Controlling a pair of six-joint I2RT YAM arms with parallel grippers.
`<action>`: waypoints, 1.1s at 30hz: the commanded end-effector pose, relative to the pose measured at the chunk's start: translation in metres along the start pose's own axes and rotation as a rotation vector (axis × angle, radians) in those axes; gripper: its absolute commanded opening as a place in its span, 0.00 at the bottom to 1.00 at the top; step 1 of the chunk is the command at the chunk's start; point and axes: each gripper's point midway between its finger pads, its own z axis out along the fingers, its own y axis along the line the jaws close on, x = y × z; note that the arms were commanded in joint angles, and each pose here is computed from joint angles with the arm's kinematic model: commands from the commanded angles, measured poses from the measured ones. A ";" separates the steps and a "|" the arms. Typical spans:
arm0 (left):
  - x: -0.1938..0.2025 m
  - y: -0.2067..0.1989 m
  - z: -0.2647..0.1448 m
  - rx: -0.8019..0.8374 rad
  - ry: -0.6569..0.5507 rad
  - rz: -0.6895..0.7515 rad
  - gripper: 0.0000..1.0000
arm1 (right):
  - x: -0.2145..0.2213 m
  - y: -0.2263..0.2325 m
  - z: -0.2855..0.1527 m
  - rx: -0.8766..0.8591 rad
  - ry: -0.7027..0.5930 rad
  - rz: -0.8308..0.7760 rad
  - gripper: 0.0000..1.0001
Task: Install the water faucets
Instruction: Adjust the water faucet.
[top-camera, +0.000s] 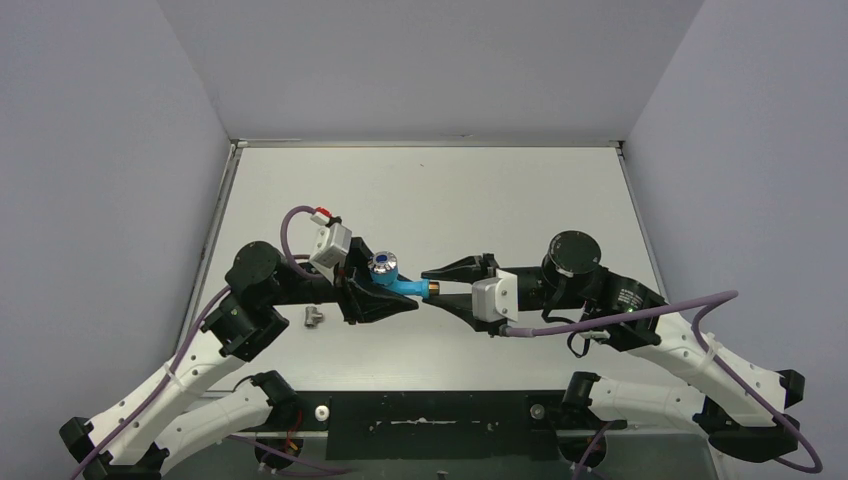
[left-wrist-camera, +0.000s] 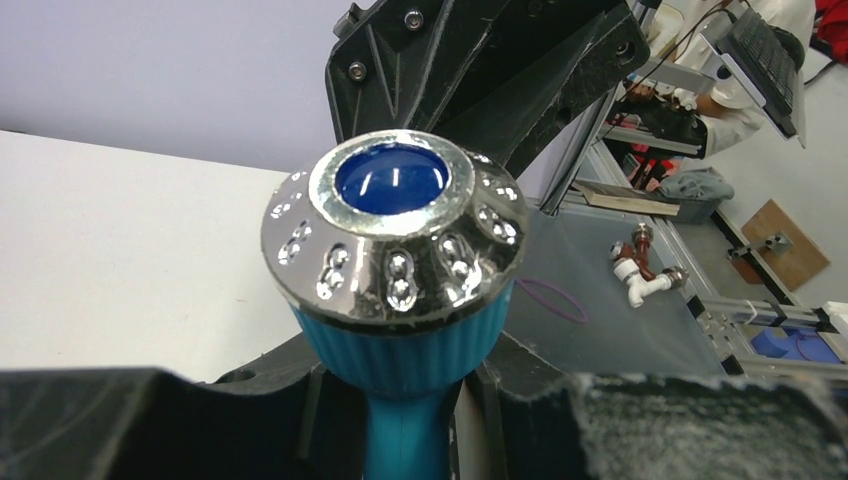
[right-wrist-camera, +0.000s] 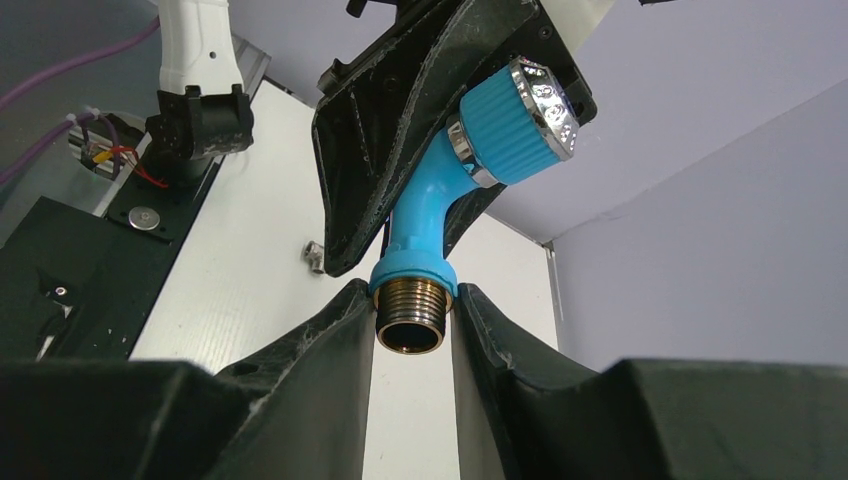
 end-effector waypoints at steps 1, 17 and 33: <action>-0.016 -0.002 0.000 0.002 -0.048 0.058 0.23 | -0.027 -0.017 0.000 0.040 -0.068 -0.030 0.00; -0.019 -0.003 -0.001 0.002 -0.070 0.074 0.43 | -0.021 -0.018 0.005 0.050 -0.055 -0.017 0.00; -0.026 -0.007 0.001 0.026 -0.109 0.072 0.25 | -0.007 -0.010 0.016 0.022 -0.029 0.007 0.00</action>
